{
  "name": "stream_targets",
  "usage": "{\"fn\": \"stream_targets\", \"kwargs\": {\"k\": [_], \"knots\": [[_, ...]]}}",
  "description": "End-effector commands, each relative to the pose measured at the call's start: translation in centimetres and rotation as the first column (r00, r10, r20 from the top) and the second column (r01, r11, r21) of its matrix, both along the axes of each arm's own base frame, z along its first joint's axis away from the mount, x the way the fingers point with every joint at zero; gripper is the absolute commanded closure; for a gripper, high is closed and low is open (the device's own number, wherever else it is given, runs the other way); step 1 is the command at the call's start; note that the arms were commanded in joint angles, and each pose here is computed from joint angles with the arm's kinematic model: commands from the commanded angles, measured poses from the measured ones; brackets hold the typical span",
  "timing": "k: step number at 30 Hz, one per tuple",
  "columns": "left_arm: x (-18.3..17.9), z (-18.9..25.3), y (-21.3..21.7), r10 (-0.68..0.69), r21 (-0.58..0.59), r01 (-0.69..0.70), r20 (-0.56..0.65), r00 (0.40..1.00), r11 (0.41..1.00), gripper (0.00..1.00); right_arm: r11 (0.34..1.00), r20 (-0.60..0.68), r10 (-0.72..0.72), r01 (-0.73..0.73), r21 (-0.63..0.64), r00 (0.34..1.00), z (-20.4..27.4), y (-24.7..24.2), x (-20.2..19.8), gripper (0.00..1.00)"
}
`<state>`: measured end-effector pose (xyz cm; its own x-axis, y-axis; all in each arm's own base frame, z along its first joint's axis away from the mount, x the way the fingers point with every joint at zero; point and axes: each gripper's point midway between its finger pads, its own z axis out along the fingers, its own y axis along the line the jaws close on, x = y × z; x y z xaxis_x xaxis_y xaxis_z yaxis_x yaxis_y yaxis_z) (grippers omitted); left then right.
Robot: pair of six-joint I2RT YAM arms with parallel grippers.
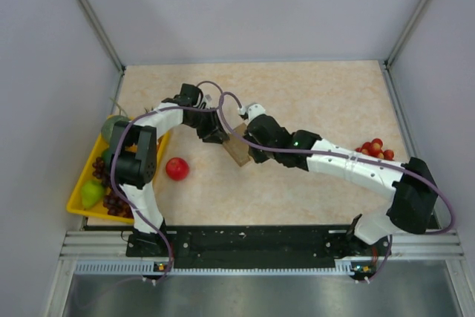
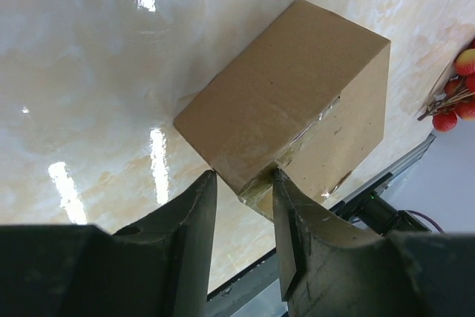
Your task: Unpack the express box
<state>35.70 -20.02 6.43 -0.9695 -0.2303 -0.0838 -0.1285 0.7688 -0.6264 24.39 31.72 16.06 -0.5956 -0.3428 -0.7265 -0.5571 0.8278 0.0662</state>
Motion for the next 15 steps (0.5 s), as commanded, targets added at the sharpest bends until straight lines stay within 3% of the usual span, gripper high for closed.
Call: {"fn": "stream_targets", "kwargs": {"k": [1,6,9,15], "knots": [[1.3,-1.9,2.6,0.028,0.142,-0.038,0.07,0.997,0.989,0.58,0.997,0.08,-0.079,0.077,0.026,0.994,2.7,-1.3,0.7,1.0],[3.1,3.0,1.5,0.024,0.064,-0.037,0.204,0.979,0.997,0.38,0.979,0.075,-0.198,0.195,0.052,0.977,2.9,-3.1,3.1,1.0],[3.6,5.0,1.7,0.032,0.059,-0.05,0.265,0.964,0.997,0.32,0.956,0.07,-0.292,0.288,0.054,0.954,2.5,-5.1,5.8,1.0],[3.3,5.9,2.4,0.053,0.047,-0.07,0.3,0.952,0.996,0.32,0.924,0.079,-0.377,0.381,-0.041,0.923,-0.7,-7.4,11.4,1.0]]}}
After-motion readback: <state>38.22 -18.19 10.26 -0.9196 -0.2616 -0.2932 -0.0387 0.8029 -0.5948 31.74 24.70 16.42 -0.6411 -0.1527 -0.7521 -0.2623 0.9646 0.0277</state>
